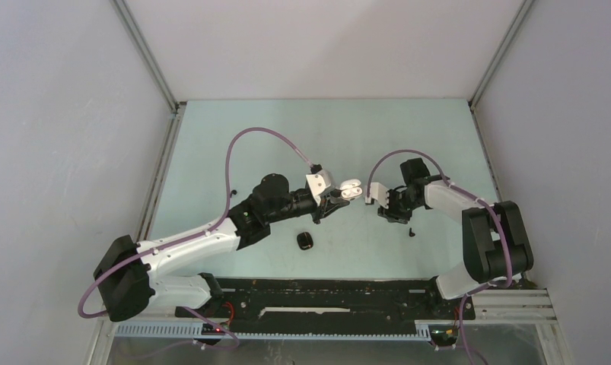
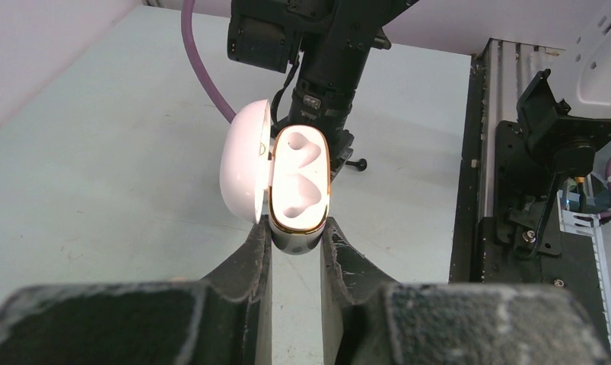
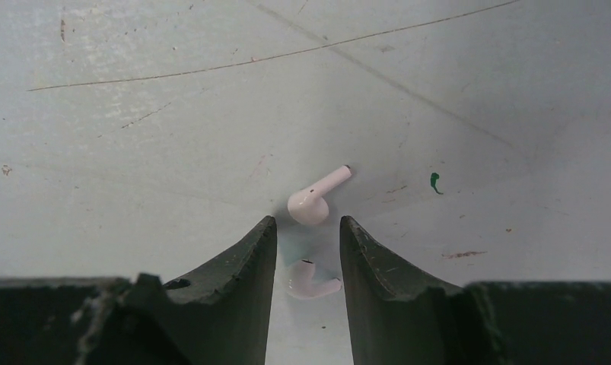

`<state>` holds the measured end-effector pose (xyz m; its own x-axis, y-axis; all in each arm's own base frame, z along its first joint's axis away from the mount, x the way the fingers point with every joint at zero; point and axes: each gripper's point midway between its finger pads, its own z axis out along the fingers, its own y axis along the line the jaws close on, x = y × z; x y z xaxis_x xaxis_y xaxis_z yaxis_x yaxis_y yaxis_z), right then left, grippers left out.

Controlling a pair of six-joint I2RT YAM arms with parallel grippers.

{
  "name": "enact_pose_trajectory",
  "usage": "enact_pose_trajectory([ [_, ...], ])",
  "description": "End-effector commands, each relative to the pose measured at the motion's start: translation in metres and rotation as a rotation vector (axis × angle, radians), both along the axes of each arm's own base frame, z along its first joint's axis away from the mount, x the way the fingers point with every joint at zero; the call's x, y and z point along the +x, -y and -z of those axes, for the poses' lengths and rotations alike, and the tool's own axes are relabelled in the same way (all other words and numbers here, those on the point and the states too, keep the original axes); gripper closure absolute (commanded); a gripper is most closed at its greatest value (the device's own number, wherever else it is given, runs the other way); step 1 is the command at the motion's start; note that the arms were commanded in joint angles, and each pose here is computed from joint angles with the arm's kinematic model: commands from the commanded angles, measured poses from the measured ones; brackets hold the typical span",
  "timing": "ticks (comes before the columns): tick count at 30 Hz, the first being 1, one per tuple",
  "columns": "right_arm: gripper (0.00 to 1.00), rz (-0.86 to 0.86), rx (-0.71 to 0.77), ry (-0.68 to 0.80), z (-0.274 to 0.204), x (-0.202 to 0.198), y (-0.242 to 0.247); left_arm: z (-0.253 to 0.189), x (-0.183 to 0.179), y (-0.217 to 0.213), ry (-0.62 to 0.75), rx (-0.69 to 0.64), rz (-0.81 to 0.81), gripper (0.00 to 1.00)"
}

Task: Insert the wireless bluetooth earbuds into the charging case
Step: Pick up the earbud from the center of the board.

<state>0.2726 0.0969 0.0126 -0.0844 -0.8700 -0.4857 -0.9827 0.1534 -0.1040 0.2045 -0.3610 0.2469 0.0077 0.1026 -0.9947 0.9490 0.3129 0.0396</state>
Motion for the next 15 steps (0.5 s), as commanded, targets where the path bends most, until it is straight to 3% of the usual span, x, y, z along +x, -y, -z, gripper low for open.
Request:
enact_pose_trajectory([
  [1, 0.61, -0.040, -0.029, 0.011, 0.005, 0.001, -0.002, -0.021, 0.003, -0.002, 0.057, -0.053, -0.010, 1.00],
  [8, 0.65, -0.053, -0.043, -0.024, 0.007, 0.001, -0.007, -0.020, 0.004, -0.002, 0.056, -0.051, -0.013, 1.00],
  [15, 0.83, -0.065, -0.022, -0.058, 0.002, -0.004, -0.014, -0.020, 0.004, -0.003, 0.058, -0.045, -0.015, 1.00],
])
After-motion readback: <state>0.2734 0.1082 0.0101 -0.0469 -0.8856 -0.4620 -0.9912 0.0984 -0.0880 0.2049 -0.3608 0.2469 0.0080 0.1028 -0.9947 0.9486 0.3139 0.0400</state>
